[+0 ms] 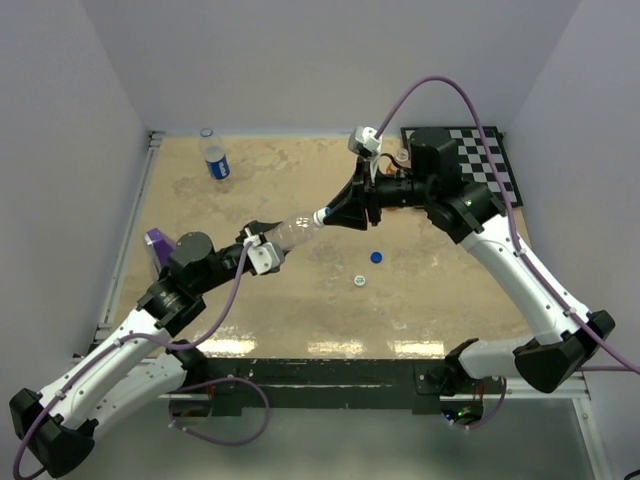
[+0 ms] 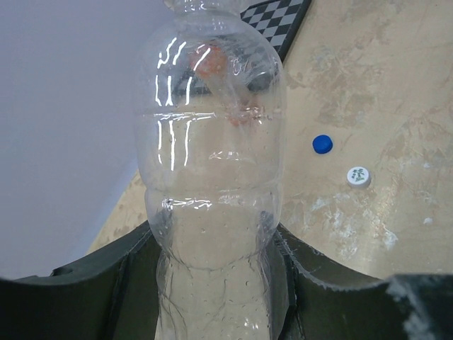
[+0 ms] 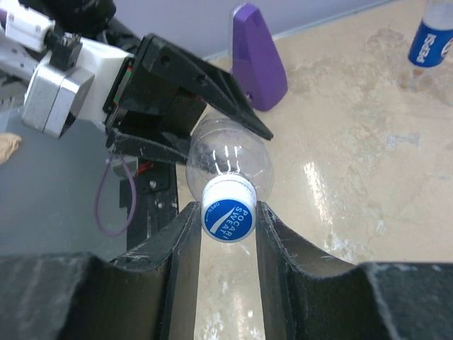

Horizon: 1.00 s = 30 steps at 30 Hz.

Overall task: Screw on the bottle caps
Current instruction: Screw the bottle cap onto the plastic bottle.

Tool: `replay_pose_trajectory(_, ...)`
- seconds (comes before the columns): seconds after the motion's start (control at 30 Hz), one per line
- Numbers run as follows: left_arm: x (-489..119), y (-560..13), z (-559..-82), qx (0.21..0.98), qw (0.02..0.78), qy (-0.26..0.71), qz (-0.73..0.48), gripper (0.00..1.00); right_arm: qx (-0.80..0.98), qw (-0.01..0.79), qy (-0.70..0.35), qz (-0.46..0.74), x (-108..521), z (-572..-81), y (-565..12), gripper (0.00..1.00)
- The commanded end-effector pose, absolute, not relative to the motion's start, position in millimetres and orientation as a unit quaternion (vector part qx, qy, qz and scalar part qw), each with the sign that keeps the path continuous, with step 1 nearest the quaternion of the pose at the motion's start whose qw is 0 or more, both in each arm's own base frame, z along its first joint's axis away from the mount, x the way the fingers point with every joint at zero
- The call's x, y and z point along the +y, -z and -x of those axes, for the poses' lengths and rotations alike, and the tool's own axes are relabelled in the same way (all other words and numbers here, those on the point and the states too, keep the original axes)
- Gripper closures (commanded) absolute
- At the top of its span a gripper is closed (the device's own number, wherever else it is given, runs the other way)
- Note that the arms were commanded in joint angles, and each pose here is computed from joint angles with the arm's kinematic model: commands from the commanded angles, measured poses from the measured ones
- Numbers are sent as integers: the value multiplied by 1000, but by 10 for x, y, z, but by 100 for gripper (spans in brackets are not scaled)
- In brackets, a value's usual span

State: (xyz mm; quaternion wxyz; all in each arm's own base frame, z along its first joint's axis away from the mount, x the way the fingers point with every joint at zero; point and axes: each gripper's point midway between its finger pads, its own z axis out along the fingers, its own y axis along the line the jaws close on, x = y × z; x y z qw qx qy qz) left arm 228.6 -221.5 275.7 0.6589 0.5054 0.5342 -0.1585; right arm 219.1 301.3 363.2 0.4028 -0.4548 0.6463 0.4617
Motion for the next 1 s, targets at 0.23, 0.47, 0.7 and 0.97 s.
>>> replay_pose_trajectory(0.23,-2353,-3755,-2125,393,779,168,-458,100,711,380,-505,308,3170,-2306,-3567,99)
replay_pose_trajectory(0.47,-2508,-3723,-2149,398,784,152,-451,100,748,370,-500,232,3152,-2408,-3496,100)
replay_pose_trajectory(0.7,-2518,-3597,-2321,443,798,148,-381,100,772,398,-463,178,3059,-2584,-3408,100)
replay_pose_trajectory(0.97,-2572,-3370,-2358,474,790,166,-352,100,756,445,-453,158,2990,-2692,-3607,63)
